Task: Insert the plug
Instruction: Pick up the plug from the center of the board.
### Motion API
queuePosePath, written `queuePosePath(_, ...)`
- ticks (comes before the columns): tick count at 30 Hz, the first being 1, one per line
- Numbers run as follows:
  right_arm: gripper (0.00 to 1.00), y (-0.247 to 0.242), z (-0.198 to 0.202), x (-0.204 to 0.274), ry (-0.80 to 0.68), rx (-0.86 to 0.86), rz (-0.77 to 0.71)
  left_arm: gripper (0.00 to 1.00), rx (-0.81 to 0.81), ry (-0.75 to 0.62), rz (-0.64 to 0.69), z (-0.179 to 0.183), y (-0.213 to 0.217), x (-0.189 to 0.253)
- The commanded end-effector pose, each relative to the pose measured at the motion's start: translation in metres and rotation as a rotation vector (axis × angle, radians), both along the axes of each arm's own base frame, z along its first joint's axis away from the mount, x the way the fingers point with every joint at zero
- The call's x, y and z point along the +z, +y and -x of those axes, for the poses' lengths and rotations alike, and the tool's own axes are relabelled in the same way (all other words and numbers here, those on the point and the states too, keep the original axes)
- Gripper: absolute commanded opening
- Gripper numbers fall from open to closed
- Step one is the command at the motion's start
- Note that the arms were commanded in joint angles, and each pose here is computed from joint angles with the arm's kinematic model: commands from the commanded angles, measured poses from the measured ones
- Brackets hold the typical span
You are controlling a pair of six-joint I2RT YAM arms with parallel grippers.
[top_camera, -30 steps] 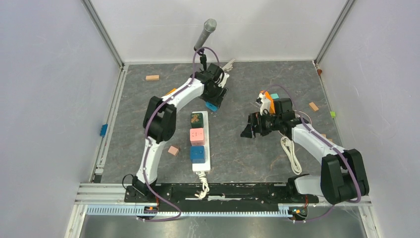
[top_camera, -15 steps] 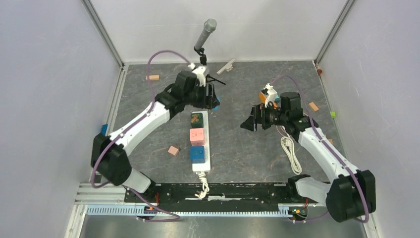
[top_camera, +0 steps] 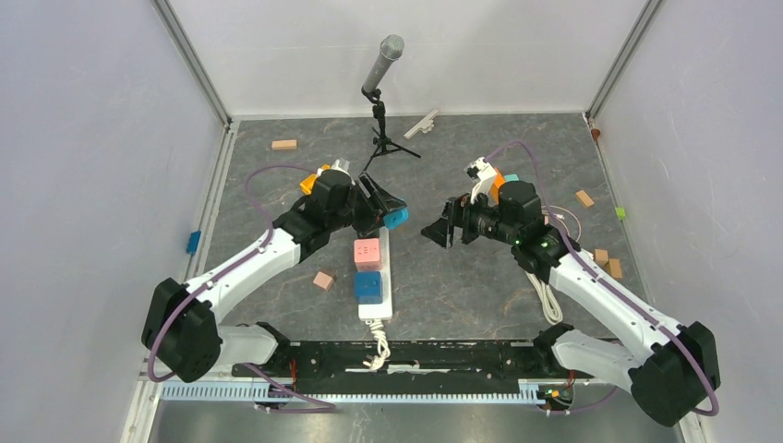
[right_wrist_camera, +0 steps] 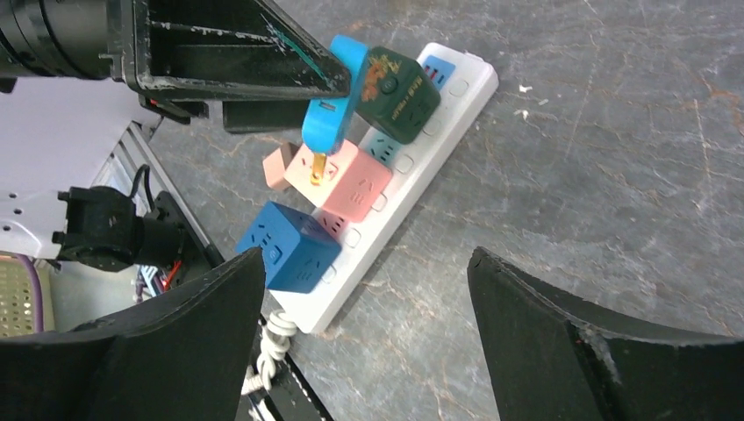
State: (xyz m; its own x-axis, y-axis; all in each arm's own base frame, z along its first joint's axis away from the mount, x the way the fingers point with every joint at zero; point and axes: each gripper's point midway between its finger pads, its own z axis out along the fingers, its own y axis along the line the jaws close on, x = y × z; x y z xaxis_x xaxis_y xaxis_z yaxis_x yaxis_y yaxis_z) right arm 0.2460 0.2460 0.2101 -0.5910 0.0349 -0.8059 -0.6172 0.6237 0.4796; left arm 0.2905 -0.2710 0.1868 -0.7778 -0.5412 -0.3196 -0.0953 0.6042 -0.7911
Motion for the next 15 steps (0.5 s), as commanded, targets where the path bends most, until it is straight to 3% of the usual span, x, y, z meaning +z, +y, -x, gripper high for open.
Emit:
queuePosePath(1,0.89,0.014,-0.014,0.02,-0.069,-0.067,-0.079,0.35,0.06,0.033,0.181,0.002,-0.014,0.034)
queuePosePath(15,0.65,0.045,-0.017,0.025,-0.055,-0.05,-0.131,0.35,-0.008,0.066,0.179,0.019,-0.035,0.03)
